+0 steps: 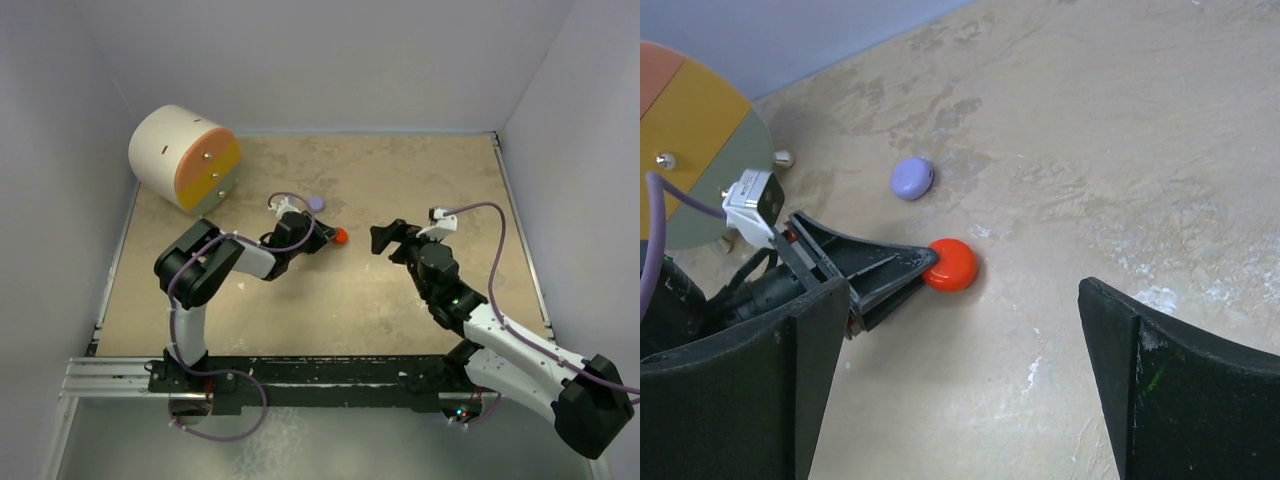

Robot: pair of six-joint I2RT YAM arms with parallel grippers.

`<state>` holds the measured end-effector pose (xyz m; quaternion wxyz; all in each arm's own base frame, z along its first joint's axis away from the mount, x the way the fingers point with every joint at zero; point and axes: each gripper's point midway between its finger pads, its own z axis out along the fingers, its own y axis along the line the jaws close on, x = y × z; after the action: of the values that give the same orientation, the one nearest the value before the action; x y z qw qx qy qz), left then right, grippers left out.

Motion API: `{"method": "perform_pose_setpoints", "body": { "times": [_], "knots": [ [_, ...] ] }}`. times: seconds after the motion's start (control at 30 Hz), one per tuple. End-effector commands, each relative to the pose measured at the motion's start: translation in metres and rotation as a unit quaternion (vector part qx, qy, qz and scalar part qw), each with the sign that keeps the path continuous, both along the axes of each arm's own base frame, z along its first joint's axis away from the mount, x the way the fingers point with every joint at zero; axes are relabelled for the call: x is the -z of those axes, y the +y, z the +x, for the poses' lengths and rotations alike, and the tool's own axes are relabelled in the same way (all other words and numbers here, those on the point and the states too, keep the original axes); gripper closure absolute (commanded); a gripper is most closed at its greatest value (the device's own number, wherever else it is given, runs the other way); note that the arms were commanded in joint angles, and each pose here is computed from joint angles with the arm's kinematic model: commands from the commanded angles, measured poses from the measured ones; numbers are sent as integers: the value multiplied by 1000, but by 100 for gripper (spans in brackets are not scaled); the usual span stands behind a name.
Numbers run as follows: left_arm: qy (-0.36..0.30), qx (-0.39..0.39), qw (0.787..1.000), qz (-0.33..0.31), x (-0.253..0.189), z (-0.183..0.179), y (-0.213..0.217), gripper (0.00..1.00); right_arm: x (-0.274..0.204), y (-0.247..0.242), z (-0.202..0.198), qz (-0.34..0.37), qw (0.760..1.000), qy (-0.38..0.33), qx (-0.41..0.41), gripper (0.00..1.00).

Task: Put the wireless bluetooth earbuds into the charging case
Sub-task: Place the charging case at the center of the board, then reset both arms

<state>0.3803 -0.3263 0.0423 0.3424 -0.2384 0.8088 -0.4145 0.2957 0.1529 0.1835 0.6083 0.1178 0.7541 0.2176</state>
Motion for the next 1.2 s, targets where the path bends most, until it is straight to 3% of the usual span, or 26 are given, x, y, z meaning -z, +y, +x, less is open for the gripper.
{"method": "perform_pose_setpoints", "body": {
  "times": [0.0, 0.13, 0.27, 0.6, 0.8, 1.17],
  "knots": [
    [-25, 2, 999, 27, -6, 9, 2, 72, -7, 6, -4, 10, 1000, -10, -19, 1],
    [-26, -18, 998, 62, -7, 5, 22, 50, -7, 5, -8, 10, 1000, -13, -26, 0],
    [-28, -55, 995, 82, -14, -4, 55, 45, -10, 5, -11, 12, 999, -16, -30, 0],
    [-44, -128, 979, 154, -45, -59, 144, 43, -7, -1, -17, 15, 1000, -3, -19, 0],
    [-81, -174, 956, 222, -82, -85, 197, 43, -21, -11, -23, 15, 1000, -19, -9, 0],
    [-85, -231, 931, 270, -93, -118, 250, 42, -59, -32, -21, 3, 998, -50, 37, 0]
  ]
}}
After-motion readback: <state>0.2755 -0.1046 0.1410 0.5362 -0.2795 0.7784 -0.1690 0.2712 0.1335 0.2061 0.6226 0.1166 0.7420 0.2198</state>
